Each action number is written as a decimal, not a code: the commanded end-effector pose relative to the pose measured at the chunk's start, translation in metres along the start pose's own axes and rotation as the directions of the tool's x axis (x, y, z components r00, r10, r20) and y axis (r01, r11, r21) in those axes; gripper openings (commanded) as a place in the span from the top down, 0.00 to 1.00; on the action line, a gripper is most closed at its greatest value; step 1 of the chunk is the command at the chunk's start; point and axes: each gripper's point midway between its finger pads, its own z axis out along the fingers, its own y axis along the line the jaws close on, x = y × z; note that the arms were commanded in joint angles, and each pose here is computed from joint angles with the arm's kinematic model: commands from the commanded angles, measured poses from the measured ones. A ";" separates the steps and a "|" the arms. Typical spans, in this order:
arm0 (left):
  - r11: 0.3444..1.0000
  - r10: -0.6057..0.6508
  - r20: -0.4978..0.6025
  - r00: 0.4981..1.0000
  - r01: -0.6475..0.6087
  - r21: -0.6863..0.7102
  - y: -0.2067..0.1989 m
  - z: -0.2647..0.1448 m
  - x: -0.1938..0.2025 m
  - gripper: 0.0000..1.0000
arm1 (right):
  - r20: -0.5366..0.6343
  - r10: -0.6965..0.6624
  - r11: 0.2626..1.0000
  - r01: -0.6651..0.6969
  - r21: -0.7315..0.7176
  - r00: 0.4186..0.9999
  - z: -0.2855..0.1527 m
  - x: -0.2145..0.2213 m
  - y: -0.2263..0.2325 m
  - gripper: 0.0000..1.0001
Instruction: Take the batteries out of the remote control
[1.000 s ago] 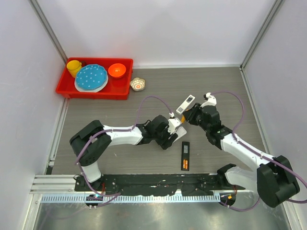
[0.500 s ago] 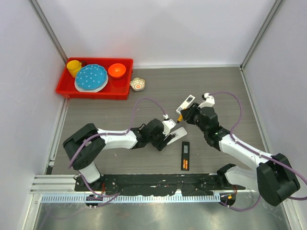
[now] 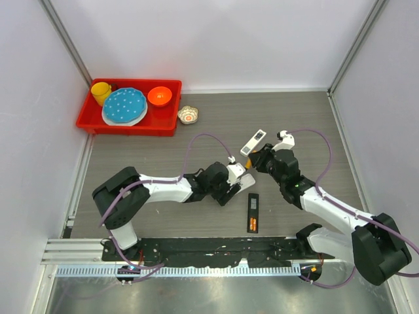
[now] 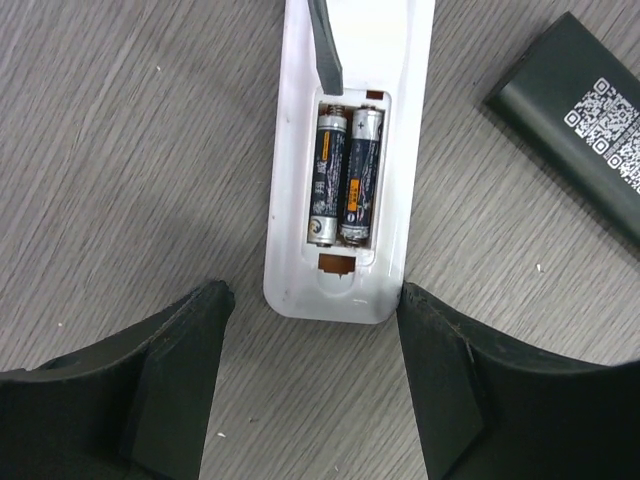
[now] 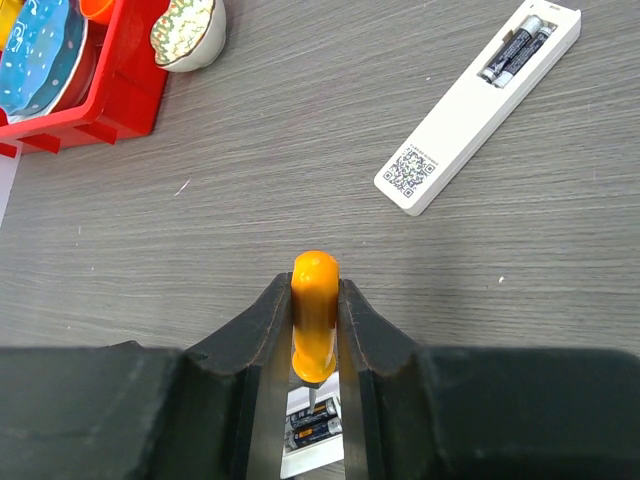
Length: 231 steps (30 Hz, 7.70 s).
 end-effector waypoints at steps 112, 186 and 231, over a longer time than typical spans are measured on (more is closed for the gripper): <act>0.994 0.040 -0.062 0.997 -0.033 0.109 -0.019 0.011 0.007 0.91 | 0.118 -0.269 0.962 0.260 0.085 0.956 0.004 0.014 0.013 0.99; 0.993 -0.001 0.003 1.000 0.001 0.120 -0.022 0.005 -0.001 1.00 | 0.216 0.254 0.938 -0.186 -0.292 0.943 -0.060 0.014 0.028 0.99; 0.991 -0.127 0.031 0.991 0.128 -0.033 0.043 0.029 -0.051 0.48 | 0.285 0.006 0.998 0.014 -0.068 0.959 -0.040 -0.016 0.013 0.99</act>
